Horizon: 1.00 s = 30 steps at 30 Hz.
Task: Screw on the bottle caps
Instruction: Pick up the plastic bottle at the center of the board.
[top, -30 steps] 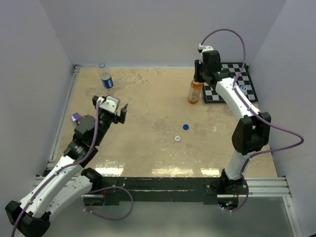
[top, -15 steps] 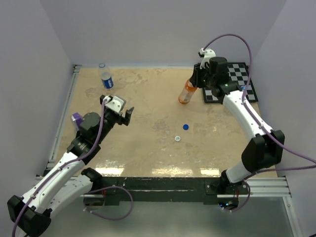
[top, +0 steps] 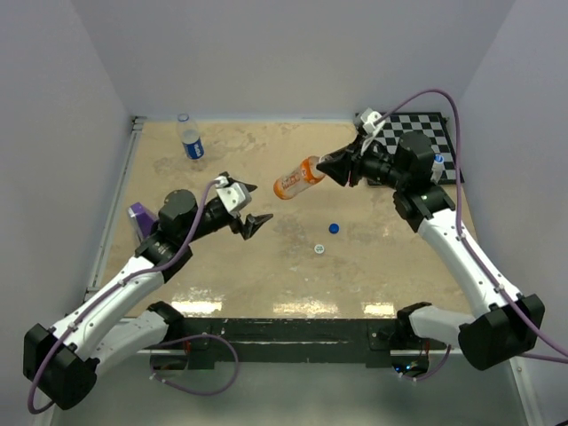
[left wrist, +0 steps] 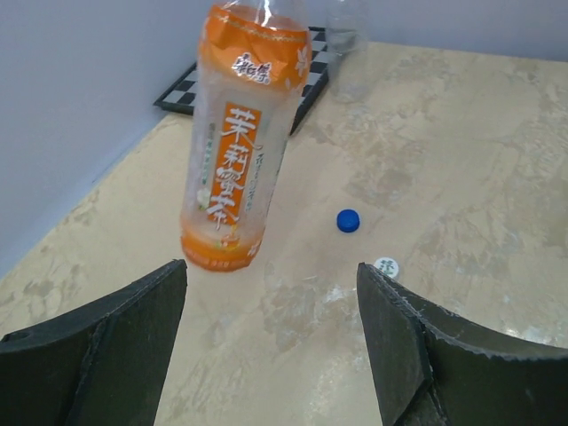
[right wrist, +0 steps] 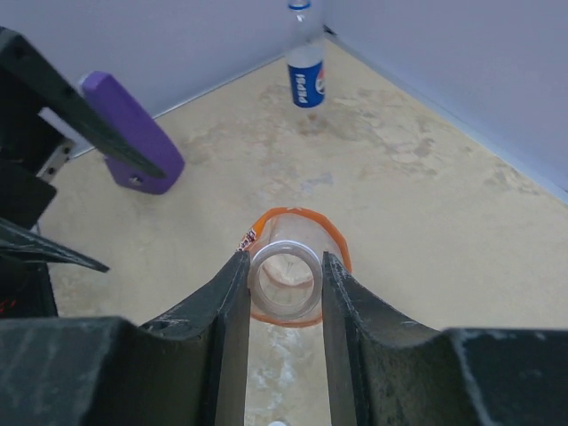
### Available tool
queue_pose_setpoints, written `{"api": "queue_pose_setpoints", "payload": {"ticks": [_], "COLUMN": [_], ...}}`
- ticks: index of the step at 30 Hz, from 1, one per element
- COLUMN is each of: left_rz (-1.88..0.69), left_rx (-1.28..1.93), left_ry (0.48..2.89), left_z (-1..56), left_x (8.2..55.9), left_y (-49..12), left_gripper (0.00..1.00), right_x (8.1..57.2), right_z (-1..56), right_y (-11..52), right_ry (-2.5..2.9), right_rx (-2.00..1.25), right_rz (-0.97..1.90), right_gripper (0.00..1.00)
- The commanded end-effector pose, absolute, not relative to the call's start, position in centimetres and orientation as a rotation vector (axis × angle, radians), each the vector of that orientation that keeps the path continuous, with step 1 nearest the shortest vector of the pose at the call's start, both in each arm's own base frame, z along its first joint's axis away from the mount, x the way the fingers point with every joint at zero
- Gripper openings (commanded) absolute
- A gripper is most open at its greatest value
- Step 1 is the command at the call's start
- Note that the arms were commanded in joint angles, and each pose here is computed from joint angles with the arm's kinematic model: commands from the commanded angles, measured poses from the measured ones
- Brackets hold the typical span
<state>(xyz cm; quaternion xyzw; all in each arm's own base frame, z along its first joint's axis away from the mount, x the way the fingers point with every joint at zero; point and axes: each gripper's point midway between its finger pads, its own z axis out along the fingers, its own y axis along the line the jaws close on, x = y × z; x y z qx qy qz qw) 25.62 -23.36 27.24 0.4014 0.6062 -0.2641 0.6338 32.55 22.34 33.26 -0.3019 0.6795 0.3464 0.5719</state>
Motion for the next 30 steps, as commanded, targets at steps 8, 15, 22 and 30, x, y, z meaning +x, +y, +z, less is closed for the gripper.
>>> {"api": "queue_pose_setpoints", "payload": {"ticks": [8,15,22,30], "left_rz": [-0.645,-0.546,-0.640,-0.686], "left_rx": [1.045,0.956,0.996,0.996], "left_ry": [1.084,1.039,1.072,1.105], "left_z": [31.7,32.6,30.0,28.9], "left_x": [23.6,25.1,24.7,24.7], "left_y": [-27.1,-26.1,-27.5,-28.0], "left_gripper": [0.81,0.81,0.80,0.91], "right_x": [25.8,24.2,23.7,23.2], "right_z": [37.6,37.6,37.8,37.9], "right_y": [25.0,25.3,25.4,25.5], "right_ry": [1.276,1.238,1.228,1.215], "right_rx": [-0.976,-1.019,-1.026,-1.030], "right_rz": [1.026,1.091,1.109,1.138], "right_gripper": [0.00,0.00,0.00,0.00]}}
